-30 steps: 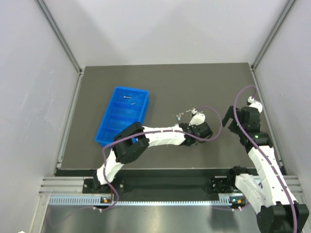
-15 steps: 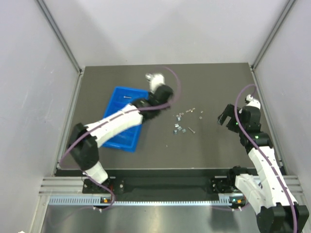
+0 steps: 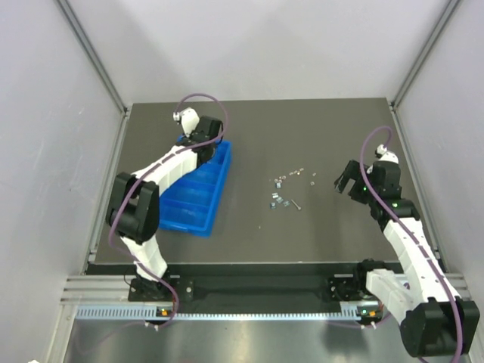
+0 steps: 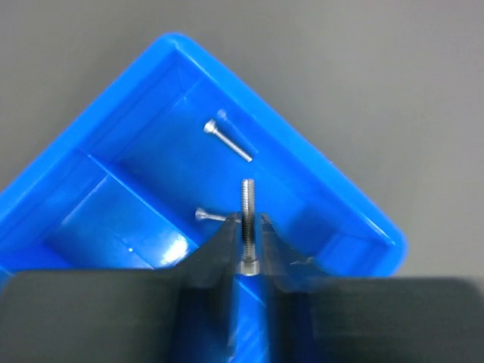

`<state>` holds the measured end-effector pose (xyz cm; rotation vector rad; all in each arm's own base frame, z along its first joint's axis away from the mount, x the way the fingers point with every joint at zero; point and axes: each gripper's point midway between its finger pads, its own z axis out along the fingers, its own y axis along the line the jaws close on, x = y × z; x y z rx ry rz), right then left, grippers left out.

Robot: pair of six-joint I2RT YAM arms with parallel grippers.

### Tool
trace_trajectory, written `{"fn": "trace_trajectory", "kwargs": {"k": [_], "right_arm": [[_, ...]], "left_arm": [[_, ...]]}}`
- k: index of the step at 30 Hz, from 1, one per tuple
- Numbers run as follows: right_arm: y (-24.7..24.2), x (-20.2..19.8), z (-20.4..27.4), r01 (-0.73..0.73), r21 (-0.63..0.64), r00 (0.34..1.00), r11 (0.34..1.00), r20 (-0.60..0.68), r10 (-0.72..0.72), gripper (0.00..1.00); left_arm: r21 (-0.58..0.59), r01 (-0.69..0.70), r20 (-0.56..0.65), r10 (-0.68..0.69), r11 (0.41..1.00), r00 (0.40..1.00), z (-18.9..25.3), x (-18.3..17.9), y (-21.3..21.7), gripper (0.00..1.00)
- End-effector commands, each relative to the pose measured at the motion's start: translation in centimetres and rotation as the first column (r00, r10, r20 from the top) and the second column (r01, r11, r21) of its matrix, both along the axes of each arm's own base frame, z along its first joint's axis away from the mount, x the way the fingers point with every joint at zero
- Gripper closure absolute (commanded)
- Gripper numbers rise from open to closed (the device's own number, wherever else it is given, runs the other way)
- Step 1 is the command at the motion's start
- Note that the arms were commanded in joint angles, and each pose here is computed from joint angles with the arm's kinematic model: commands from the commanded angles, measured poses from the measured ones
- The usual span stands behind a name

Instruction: Sort the screws and nuts into containers

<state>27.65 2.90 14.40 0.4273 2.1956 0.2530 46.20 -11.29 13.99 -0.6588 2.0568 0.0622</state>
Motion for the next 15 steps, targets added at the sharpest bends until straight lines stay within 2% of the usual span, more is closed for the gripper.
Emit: {"fn": "trace_trajectory", "kwargs": {"k": [1,3,4,9,12,13,15], "right_arm": [[0.0,1.5,2.4,-0.004,-0.012,0.996,1.0,0.084,0.005,0.0],[-0.1,1.4,2.2,-0.002,-0.017,0.997,1.0,0.076,0.004,0.0],[-0.2,1.4,2.0,0.003,-0.02,0.998,1.0,0.067,-0.001,0.0],[-1.1,1.3,1.0,0.069,-0.029,0.997,0.997,0.027,-0.068,0.0],[-1.5,1.3,0.9,0.101,-0.033,0.995,0.994,0.014,-0.101,0.0],[-1.7,1.1,0.8,0.111,-0.038,0.994,0.993,0.007,-0.111,0.0],[-2.3,1.0,1.2,0.141,-0.052,0.99,0.989,0.013,-0.141,0.0]], "left_arm": [[-0.02,0.008,0.06,-0.007,1.0,0.998,1.1,1.4,-0.8,0.7],[-0.026,0.019,0.066,-0.017,0.999,0.998,1.7,1.3,-1.0,0.42],[-0.037,0.034,0.077,-0.031,0.999,0.997,2.5,1.1,-1.2,0.39],[-0.079,0.21,0.098,-0.202,0.975,0.975,4.9,-2.1,-6.1,0.36],[-0.058,0.36,0.113,-0.352,0.931,0.929,5.7,-5.9,-12.5,0.37],[-0.055,0.441,0.102,-0.435,0.896,0.895,5.4,-8.1,-16.1,0.38],[-0.076,0.511,0.079,-0.505,0.857,0.859,4.4,-10.4,-19.7,0.39]]}}
